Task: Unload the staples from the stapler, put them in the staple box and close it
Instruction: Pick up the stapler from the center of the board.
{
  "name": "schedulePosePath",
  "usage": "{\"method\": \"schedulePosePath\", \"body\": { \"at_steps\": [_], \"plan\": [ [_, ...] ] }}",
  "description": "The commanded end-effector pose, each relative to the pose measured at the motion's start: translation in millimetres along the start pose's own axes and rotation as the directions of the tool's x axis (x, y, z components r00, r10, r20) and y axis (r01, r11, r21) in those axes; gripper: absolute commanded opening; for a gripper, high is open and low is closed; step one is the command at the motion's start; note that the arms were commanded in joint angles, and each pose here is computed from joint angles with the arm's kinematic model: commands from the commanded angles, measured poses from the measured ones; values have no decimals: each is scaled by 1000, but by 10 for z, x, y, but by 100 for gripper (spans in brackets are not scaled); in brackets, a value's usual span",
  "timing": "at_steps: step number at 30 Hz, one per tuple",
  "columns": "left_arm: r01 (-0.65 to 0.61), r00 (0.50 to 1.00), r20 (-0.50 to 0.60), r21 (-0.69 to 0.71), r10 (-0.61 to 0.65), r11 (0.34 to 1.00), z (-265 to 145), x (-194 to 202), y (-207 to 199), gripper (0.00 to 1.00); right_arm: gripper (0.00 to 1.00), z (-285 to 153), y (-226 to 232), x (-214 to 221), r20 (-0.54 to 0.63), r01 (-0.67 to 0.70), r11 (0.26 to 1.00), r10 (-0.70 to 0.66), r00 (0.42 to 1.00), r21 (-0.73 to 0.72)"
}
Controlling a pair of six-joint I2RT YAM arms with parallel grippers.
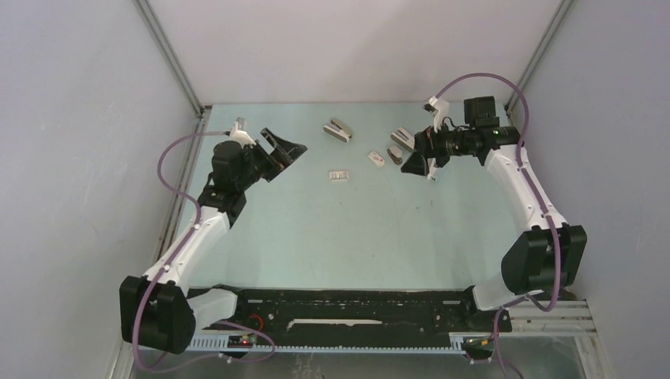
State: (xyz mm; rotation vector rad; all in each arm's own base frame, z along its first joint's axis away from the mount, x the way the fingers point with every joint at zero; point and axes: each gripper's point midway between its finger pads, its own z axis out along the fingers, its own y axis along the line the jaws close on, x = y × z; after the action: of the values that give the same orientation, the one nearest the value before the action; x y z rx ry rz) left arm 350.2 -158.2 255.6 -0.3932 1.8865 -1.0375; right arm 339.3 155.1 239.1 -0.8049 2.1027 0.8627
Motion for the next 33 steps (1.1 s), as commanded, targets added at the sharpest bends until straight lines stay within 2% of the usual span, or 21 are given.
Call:
{"method": "schedulePosePath", "body": {
  "at_steps": [1, 5, 17, 26, 33],
  "plan": [
    [51, 998, -30, -32, -52, 998, 85, 107, 135, 100, 100, 46, -44, -122, 14, -72, 997, 72, 997, -7],
    [72, 995, -62, -73, -76, 995, 171, 189, 277, 99, 98, 186, -83, -31, -21, -176, 983, 175, 984, -49],
    [24, 998, -58, -104, -30, 994, 331, 83, 324, 99, 99, 360, -315, 64, -73, -193, 981, 192, 979, -15],
    [-33, 999, -36, -97, 30, 995, 362, -42, 267, 100, 99, 456, -667, -57, -132, -122, 990, 130, 983, 65],
    [-81, 996, 42, -58, 83, 995, 318, -250, 126, 100, 98, 652, -1034, -150, -209, -29, 983, 68, 976, 182]
  ]
}}
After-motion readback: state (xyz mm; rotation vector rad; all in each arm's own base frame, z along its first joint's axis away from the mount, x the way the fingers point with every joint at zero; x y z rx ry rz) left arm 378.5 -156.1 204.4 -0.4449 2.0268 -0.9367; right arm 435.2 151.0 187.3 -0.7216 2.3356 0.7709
